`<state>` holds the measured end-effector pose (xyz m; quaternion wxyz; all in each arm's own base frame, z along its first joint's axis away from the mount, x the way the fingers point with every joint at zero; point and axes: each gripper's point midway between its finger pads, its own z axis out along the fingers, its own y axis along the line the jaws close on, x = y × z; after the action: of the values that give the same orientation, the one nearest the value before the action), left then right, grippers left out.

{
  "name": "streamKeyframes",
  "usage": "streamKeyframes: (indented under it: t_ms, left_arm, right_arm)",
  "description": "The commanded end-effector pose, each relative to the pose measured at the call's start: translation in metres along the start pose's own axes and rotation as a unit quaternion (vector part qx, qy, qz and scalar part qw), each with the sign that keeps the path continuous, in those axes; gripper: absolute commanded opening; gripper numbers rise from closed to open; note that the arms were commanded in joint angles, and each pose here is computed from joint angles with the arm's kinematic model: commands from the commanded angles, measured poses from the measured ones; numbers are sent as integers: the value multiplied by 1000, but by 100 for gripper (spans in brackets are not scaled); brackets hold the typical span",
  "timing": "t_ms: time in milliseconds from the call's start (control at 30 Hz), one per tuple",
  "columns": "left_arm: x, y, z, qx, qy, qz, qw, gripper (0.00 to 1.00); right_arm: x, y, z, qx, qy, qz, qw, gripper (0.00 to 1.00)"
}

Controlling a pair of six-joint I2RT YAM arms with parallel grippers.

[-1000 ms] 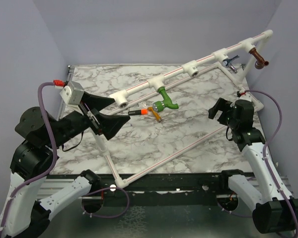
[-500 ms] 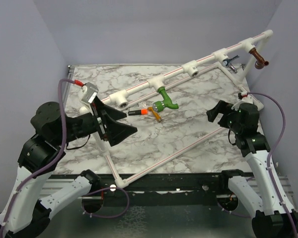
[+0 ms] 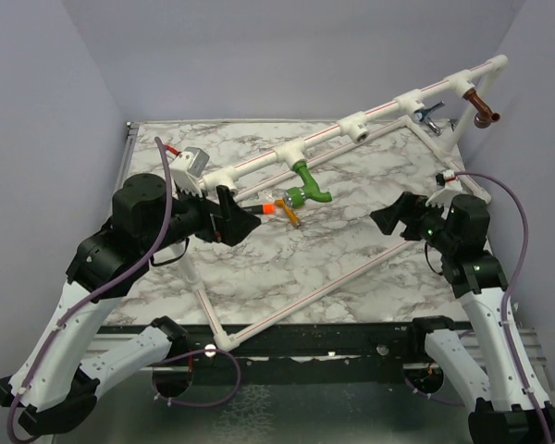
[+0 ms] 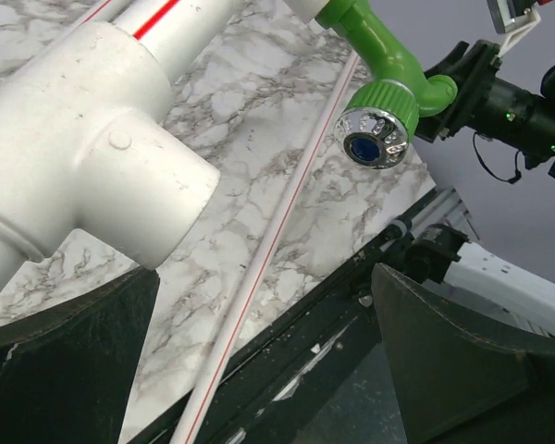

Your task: Install the water faucets

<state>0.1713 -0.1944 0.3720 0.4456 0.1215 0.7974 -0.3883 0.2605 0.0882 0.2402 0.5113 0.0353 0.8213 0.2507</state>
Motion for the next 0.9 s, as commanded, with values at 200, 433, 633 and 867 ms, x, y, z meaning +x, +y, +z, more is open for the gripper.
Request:
streamKeyframes:
  t_ms: [200,433,633,867]
  left_arm:
    - [-23,54,14,-141,-37,54,988,99]
    - [-40,69,30,-172,-55,98,979,99]
    - [-56,84,44,-208,-62,127,968,99]
    - [-61,109,51,-233,-62,134,961,99]
  right_arm:
    - [36,13,13,-75,44,26,996,94]
    - [54,18,33,-90,66,33,993,91]
    - [82,40,62,-74,92,-6,993,91]
    - [100,57,107,-48,102,-37,993,91]
